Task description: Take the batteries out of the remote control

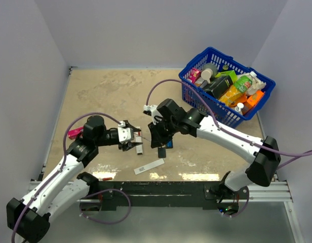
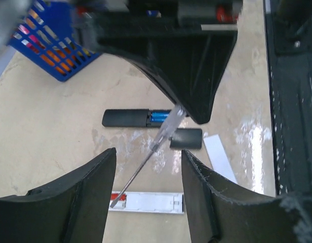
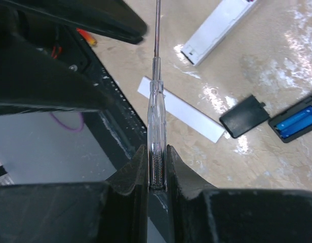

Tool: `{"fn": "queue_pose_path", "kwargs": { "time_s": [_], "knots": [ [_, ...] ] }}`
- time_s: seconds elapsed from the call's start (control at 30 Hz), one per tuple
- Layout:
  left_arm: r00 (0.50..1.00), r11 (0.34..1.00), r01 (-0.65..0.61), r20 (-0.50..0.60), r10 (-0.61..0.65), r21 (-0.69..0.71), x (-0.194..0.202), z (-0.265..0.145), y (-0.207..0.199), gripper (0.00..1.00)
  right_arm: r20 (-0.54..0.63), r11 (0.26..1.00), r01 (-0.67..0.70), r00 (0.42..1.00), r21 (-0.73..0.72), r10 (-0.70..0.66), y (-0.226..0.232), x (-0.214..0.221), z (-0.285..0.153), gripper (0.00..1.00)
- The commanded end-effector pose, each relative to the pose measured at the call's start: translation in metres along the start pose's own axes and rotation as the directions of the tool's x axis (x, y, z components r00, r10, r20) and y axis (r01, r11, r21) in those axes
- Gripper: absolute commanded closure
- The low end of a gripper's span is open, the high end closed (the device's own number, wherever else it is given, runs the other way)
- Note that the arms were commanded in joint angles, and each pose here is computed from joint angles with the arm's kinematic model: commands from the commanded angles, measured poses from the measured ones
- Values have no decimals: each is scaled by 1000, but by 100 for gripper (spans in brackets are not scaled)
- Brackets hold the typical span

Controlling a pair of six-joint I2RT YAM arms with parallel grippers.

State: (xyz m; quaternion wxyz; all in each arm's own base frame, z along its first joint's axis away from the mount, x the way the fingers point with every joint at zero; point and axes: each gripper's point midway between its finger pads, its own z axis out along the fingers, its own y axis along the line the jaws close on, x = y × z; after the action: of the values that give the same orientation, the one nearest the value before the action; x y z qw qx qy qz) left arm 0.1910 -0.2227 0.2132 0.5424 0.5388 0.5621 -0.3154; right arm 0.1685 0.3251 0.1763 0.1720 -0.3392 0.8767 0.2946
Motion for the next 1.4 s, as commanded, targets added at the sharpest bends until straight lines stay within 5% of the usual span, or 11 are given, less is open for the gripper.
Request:
{"fn": "queue_pose_path", "kwargs": {
  "time_s": [0.0,0.33,0.63,0.7,0.93,1.1,1.37],
  "knots": [
    [972,970,-233,-18,235,76,-3,3,-6,41,67,992,52,997,-115,-44,24,-11,-16,100],
    [956,953,-280,-57,287,115,1,18,-8,45,64,982,60,997,-178,-50,35,-6,-19,100],
    [978,971,-210,29,208,115,-13,24,-16,100,80,987,35,997,-159,-23,33,-9,-20,95],
    [982,979,-186,61,181,84,-21,23,-15,100,119,990,26,993,-138,-10,30,-15,-22,88],
    [988,999,-2,152,-6,49,-23,25,-22,100,408,979,-79,900,-189,152,38,-52,-49,38],
    [973,991,132,186,-133,19,-26,26,-19,100,600,970,-114,769,-214,222,30,-60,-80,36],
    [956,990,137,255,-143,40,-41,21,-24,100,632,977,-75,753,-198,186,31,-62,-90,45]
  ]
}}
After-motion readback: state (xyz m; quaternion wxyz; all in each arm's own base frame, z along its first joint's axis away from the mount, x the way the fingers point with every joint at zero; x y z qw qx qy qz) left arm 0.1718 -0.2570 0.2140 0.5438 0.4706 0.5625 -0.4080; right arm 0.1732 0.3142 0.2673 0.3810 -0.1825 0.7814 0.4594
